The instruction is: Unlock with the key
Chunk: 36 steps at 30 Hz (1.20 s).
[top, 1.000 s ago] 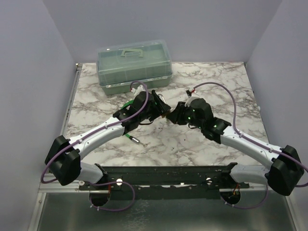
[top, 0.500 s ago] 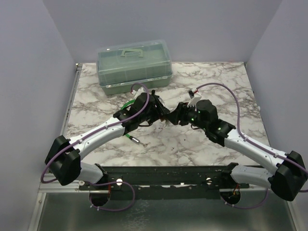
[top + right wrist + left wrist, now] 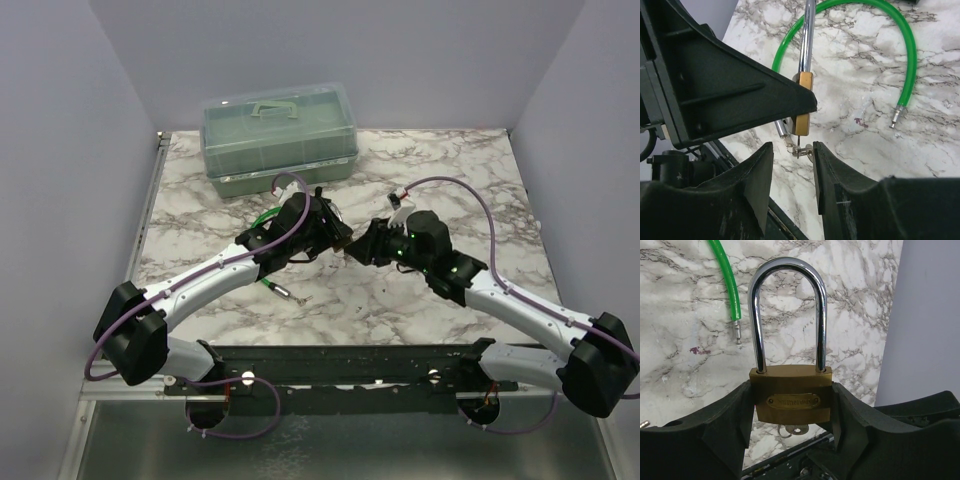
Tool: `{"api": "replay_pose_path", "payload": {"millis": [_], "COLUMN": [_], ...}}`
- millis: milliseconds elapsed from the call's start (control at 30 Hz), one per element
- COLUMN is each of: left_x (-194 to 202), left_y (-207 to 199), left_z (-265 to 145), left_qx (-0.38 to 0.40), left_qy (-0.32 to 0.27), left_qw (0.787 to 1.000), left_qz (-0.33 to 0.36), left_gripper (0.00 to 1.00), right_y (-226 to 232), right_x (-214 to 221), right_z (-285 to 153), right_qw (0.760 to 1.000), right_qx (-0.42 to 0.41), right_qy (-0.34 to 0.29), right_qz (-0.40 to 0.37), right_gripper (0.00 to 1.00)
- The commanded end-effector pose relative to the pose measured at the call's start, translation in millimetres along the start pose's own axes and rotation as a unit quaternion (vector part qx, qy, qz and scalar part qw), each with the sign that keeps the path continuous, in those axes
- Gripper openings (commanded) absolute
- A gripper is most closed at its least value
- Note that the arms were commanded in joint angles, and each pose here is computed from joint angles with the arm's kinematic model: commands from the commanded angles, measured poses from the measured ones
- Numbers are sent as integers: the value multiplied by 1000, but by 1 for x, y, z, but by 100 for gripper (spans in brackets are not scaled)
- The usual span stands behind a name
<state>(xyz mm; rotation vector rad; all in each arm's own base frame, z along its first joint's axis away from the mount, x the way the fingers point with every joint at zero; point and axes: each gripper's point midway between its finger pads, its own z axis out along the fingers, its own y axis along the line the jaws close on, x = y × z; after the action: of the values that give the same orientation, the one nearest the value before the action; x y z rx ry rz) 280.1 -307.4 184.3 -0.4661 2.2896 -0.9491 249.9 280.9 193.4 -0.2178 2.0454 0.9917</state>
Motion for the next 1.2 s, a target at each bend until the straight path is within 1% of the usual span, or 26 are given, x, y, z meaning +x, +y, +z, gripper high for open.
{"api": "replay_pose_path", "payload": {"millis": [0, 200, 300, 700, 867, 1000, 1167], "left_x": [-20, -20, -20, -20, -20, -20, -19], "left_y": [-27, -27, -27, -30, -30, -29, -30], "left_z": [-7, -8, -9, -13, -13, -13, -13], "left_qx": [38, 39, 40, 54, 58, 59, 61], "left_qy": [-32, -32, -31, -34, -36, -37, -36], "left_qw": [999, 999, 999, 998, 998, 998, 997], "left_qz": [-10, -10, -10, -12, -11, -11, -12], "left_gripper": [0, 0, 0, 0, 0, 0, 0], "right_y": [-3, -6, -5, -7, -7, -8, -9], "right_x": [11, 14, 13, 14, 18, 19, 20], "right_z": [1, 6, 9, 15, 15, 14, 15], "right_qw": [1000, 1000, 1000, 1000, 1000, 1000, 1000], "right_qx": [-5, -5, -6, -7, -9, -7, -5], "right_qy": [15, 16, 12, 13, 19, 21, 22], "right_qz": [3, 8, 10, 16, 21, 21, 22], "right_gripper": [42, 37, 32, 24, 24, 29, 28]}}
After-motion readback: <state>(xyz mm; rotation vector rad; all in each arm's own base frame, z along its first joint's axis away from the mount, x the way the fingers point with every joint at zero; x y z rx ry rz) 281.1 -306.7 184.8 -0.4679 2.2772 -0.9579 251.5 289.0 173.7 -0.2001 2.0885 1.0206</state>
